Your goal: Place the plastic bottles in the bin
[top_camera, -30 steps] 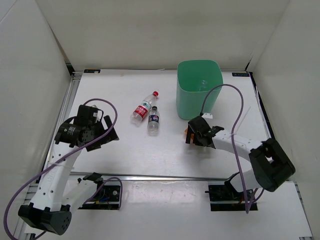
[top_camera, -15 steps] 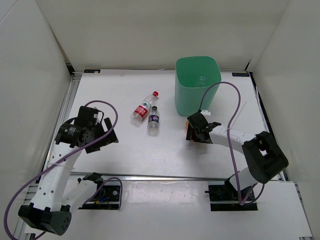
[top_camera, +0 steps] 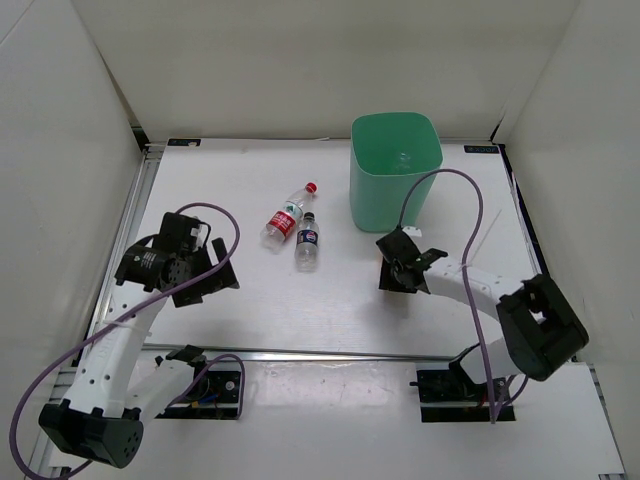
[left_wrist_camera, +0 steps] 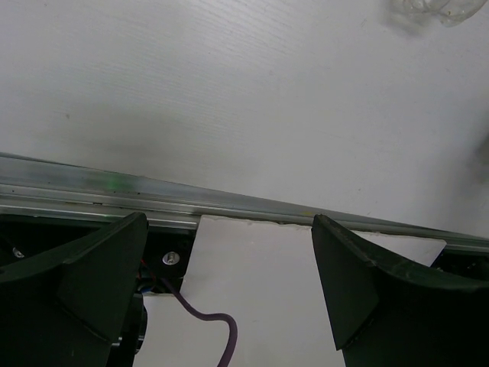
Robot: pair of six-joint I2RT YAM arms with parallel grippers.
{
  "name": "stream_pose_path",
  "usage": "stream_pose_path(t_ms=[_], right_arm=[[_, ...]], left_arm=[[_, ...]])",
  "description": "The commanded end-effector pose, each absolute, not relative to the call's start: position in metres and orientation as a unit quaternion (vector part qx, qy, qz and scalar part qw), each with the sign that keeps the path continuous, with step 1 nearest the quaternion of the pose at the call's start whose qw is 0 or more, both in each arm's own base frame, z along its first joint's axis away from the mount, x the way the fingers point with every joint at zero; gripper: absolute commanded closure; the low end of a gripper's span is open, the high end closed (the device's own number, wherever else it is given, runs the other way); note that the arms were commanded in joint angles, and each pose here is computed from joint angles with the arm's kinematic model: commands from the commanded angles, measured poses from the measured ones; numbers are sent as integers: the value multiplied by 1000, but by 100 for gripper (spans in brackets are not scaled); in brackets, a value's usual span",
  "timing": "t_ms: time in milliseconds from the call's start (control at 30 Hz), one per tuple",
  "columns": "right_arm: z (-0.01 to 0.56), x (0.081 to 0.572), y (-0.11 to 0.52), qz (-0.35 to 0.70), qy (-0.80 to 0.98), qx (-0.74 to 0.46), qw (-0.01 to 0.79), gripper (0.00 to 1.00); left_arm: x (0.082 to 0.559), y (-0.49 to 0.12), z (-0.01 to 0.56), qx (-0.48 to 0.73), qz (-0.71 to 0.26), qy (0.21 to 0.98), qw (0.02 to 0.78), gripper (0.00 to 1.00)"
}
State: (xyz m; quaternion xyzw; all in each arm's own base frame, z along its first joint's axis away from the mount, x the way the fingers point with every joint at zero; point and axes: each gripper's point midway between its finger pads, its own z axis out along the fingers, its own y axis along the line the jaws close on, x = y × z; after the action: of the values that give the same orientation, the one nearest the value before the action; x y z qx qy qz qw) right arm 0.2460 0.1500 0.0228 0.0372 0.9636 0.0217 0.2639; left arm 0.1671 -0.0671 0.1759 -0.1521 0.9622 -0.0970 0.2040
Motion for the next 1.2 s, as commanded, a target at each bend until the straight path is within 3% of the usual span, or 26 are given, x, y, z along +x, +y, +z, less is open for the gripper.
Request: stream_pose_path(t_ms=[0,233,500,667,800,1067,1167], right_arm=[[36,218,151,24,967,5,252,71],[111,175,172,99,962,-39,253,84],[275,199,186,182,890,-77,410,84],[373,254,199,148,831,-108,525,84],[402,315,205,123,806,-75,574,84],[427,422,189,99,789,-4,606,84],[412,446,188,83,798,-7,597,73]], left_arm=[[171,-73,178,-139,-114,960,213,1],[171,-77,168,-131,-124,960,214,1],[183,-86,162,-105,-143,960,218,1],[195,-91,166,-99,-149,959,221,1],[196,-91,169,-98,-150,958,225,1],[190,-86,177,-106,-143,956,233,1],[187,-84,180,-117,-142,954,238,1]])
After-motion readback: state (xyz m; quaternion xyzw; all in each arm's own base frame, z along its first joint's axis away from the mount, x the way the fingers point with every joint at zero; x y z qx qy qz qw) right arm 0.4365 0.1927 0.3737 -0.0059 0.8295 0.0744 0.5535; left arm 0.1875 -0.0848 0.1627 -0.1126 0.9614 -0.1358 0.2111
